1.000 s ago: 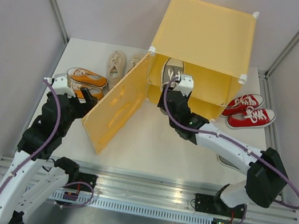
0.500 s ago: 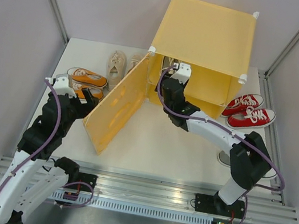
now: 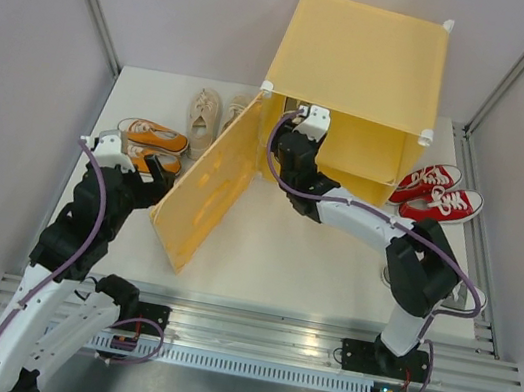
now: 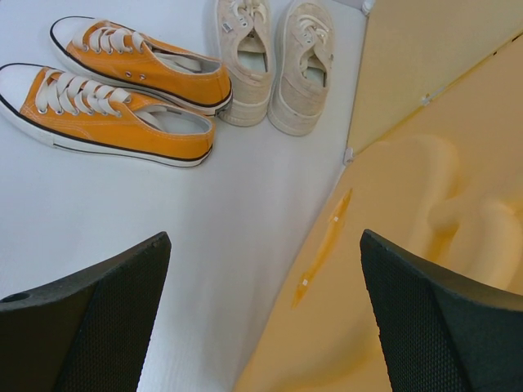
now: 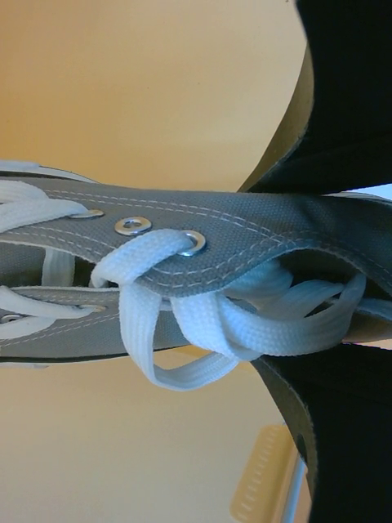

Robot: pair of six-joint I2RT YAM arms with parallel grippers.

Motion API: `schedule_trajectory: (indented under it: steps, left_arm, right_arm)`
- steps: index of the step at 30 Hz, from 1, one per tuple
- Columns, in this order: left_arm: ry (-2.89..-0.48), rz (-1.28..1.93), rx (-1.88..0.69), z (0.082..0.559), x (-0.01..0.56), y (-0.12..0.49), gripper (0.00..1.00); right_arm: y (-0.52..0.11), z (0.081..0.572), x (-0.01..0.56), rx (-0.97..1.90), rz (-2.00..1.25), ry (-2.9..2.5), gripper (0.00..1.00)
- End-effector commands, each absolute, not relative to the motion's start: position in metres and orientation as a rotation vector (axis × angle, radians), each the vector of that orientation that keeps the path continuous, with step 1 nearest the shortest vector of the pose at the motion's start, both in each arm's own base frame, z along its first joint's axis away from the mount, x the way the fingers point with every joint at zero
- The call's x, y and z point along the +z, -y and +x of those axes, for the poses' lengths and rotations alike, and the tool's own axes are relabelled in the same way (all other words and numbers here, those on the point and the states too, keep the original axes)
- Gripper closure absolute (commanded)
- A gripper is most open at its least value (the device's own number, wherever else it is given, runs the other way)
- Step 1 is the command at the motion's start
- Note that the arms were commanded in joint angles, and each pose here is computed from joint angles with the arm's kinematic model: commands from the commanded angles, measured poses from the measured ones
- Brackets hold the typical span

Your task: Place and organize the shoes in the shoe cabinet

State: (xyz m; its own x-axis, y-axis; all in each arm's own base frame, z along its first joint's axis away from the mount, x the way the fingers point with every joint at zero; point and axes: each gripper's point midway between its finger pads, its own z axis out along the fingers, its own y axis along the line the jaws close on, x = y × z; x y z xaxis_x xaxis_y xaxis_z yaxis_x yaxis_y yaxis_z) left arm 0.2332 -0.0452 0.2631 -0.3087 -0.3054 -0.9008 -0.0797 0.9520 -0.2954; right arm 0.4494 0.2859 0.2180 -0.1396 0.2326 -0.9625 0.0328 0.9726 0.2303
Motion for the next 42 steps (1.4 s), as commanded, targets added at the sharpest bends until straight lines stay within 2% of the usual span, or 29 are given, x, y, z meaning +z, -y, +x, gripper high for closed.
schedule_trajectory:
  steps: [1,3,4,6,7,9,10,13,17,27,42]
  left_arm:
    - [-1.841,-0.24,-0.247,0.235,0.274,0.049,0.01]
    - [-1.841,-0.238,-0.249,0.235,0.274,0.05,0.01]
    - [-1.84,-0.238,-0.25,0.235,0.274,0.05,0.01]
    - [-1.839,-0.237,-0.252,0.235,0.274,0.05,0.01]
    - [-1.84,-0.238,-0.25,0.235,0.274,0.05,0.01]
    - [-1.839,-0.236,-0.253,0.235,0.274,0.05,0.01]
    - [-1.839,-0.237,-0.252,0.234,0.274,0.05,0.01]
    - [-1.838,-0.235,-0.255,0.234,0.274,0.05,0.01]
    - [-1.839,-0.235,-0.251,0.235,0.274,0.05,0.01]
    - [-1.835,-0.238,-0.245,0.234,0.275,0.049,0.01]
    - [-1.815,-0.19,-0.27,0.231,0.283,0.053,0.01]
  right_arm:
    - [-0.285,0.468,0.287,0.265,0.302,-1.528,0.99]
    - [-0.285,0.469,0.287,0.263,0.303,-1.526,0.96]
    - [-0.285,0.469,0.285,0.26,0.301,-1.529,0.82]
    - [-0.284,0.469,0.284,0.259,0.302,-1.531,0.66]
    - [-0.283,0.468,0.282,0.253,0.3,-1.534,0.52]
    - [-0.282,0.468,0.28,0.251,0.301,-1.536,0.42]
    - [-0.282,0.467,0.278,0.247,0.297,-1.541,0.34]
    - [-0.28,0.465,0.276,0.239,0.293,-1.553,0.21]
    - [-0.281,0.462,0.279,0.256,0.284,-1.555,0.11]
    - [-0.283,0.45,0.282,0.313,0.225,-1.573,0.11]
    - [-0.276,0.406,0.268,0.362,0.183,-1.624,0.14]
